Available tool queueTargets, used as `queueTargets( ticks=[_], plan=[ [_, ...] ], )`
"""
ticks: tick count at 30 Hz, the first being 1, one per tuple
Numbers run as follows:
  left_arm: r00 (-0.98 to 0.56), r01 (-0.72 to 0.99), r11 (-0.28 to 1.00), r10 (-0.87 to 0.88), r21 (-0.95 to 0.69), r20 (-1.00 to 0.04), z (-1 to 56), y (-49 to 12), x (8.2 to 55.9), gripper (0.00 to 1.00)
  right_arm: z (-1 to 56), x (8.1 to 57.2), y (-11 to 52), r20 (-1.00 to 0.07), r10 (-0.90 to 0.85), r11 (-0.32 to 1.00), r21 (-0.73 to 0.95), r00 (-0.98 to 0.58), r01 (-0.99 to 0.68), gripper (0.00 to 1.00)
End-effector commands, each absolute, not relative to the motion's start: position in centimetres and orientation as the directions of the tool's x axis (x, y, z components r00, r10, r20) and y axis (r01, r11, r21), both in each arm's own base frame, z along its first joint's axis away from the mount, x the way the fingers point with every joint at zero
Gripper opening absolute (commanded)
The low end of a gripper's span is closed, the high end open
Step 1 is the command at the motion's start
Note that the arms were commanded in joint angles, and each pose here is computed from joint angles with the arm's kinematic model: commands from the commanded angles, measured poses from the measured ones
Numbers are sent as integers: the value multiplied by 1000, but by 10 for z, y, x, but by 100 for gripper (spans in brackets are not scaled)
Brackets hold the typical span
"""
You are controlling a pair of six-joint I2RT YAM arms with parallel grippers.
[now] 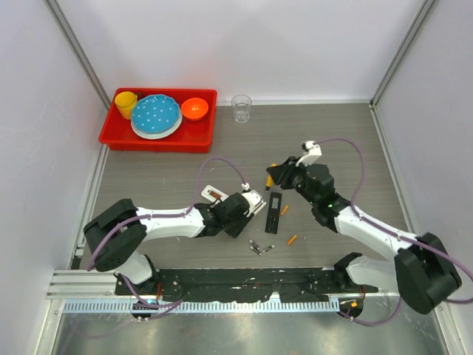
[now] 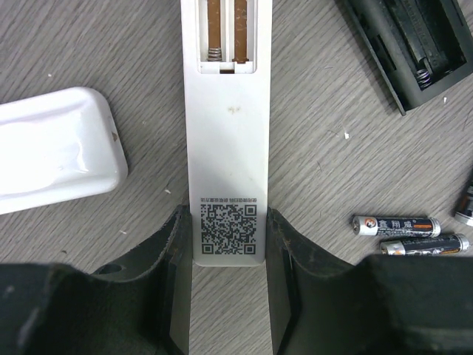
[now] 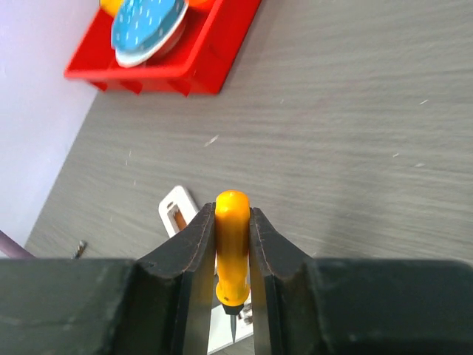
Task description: Unload the batteries from the remote control
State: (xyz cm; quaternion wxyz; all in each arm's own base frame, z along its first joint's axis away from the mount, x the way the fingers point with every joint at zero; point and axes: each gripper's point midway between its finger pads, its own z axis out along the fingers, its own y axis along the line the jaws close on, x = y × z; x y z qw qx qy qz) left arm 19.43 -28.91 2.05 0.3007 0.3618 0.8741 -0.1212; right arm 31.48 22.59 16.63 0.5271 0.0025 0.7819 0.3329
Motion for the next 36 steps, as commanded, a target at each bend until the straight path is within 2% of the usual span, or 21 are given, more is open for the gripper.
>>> queueTargets(
  ticks=[1, 9, 14, 19, 25, 30, 36],
  plan=[
    [-545, 681, 732, 493, -15, -678, 51, -295, 205, 0, 198, 315, 195, -808, 443, 750, 572, -388, -333, 1],
    [-526, 581, 811, 314, -65, -790, 121, -301, 241, 0, 200, 317, 166, -809, 441, 776, 561, -388, -288, 1],
    [-586, 409, 907, 176, -101, -791, 138, -259, 267, 0, 192, 318, 165, -801, 445, 773, 569, -401, -281, 1],
    [-655, 214, 969, 47, -125, -754, 124, -204, 269, 0, 177, 320, 170, -785, 433, 768, 578, -442, -274, 1],
    [-724, 7, 993, -79, -122, -686, 102, -147, 244, 0, 170, 323, 170, -779, 436, 767, 584, -451, -266, 1],
    [-751, -104, 986, -163, -128, -640, 84, -119, 223, 0, 165, 326, 175, -766, 437, 756, 597, -472, -268, 1],
    [-766, -121, 981, -188, -149, -614, 76, -116, 222, 0, 163, 328, 180, -753, 440, 742, 612, -489, -273, 1]
  ],
)
